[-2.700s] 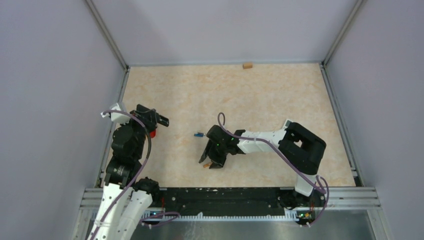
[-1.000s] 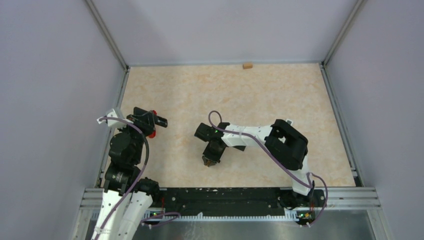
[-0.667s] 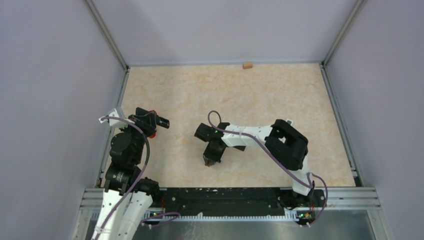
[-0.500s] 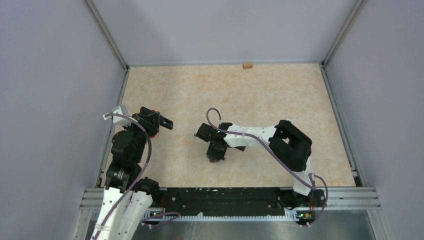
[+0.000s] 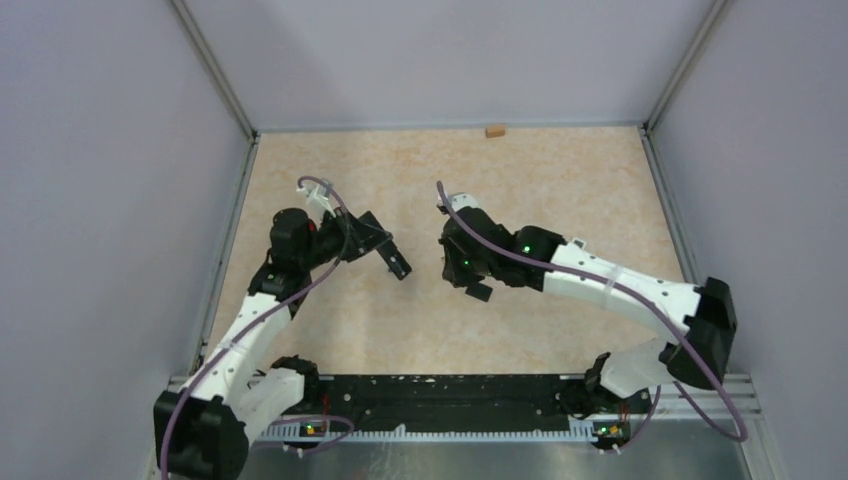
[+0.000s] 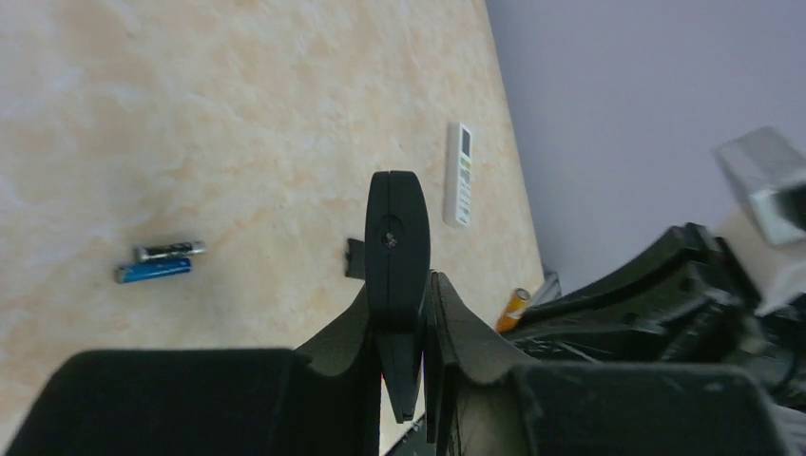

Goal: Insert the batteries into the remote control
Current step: Pick up the battery from the center of the board, then load the battery into the remote control.

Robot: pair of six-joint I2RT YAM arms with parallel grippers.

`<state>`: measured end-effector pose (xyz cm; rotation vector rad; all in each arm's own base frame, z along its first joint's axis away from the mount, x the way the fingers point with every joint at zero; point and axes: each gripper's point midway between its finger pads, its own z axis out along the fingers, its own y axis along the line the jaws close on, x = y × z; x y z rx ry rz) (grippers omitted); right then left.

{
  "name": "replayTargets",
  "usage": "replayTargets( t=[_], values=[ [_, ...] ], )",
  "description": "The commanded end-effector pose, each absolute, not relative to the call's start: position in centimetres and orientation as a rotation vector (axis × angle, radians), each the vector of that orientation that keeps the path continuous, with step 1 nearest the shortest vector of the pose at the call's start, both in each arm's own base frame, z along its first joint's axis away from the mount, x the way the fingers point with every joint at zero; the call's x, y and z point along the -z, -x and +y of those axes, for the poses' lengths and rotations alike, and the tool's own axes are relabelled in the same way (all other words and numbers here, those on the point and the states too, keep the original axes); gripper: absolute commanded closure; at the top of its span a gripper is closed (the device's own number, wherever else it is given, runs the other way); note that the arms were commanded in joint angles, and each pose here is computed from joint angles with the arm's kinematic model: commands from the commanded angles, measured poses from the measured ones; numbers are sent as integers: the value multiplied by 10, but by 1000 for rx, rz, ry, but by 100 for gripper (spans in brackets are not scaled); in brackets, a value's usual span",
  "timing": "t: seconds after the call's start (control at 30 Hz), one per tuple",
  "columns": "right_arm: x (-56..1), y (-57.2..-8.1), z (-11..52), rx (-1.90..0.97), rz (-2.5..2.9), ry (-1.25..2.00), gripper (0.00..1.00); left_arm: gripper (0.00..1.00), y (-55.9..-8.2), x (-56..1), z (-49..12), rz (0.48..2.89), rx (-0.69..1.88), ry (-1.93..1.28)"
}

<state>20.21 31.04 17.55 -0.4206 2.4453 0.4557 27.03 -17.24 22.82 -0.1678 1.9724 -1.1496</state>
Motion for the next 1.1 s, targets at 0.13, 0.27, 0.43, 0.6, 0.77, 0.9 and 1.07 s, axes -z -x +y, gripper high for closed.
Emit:
replayTargets(
  t=[0.13,0.27,0.43,0.6,0.77,0.9,1.07],
  values=[
    [-242,-159,330,-765,2290,917,100,100,-252,-267,-212,1841,1563,-42],
    [-254,-156,337,-757,2303,945,100,100,-236,-278,-218,1821,1673,-100],
    [-254,-158,343,-736,2315,996,100,100,-225,-279,-219,1839,1714,-124],
    [-253,-158,348,-720,2317,1041,100,100,-217,-281,-220,1848,1742,-166],
    [-254,-157,355,-722,2328,1075,99,100,-219,-279,-221,1858,1744,-168],
    [-253,-155,360,-739,2348,1077,98,100,-222,-277,-220,1853,1717,-164],
    [-250,-153,363,-757,2396,1053,98,100,-225,-276,-218,1841,1678,-142]
  ],
)
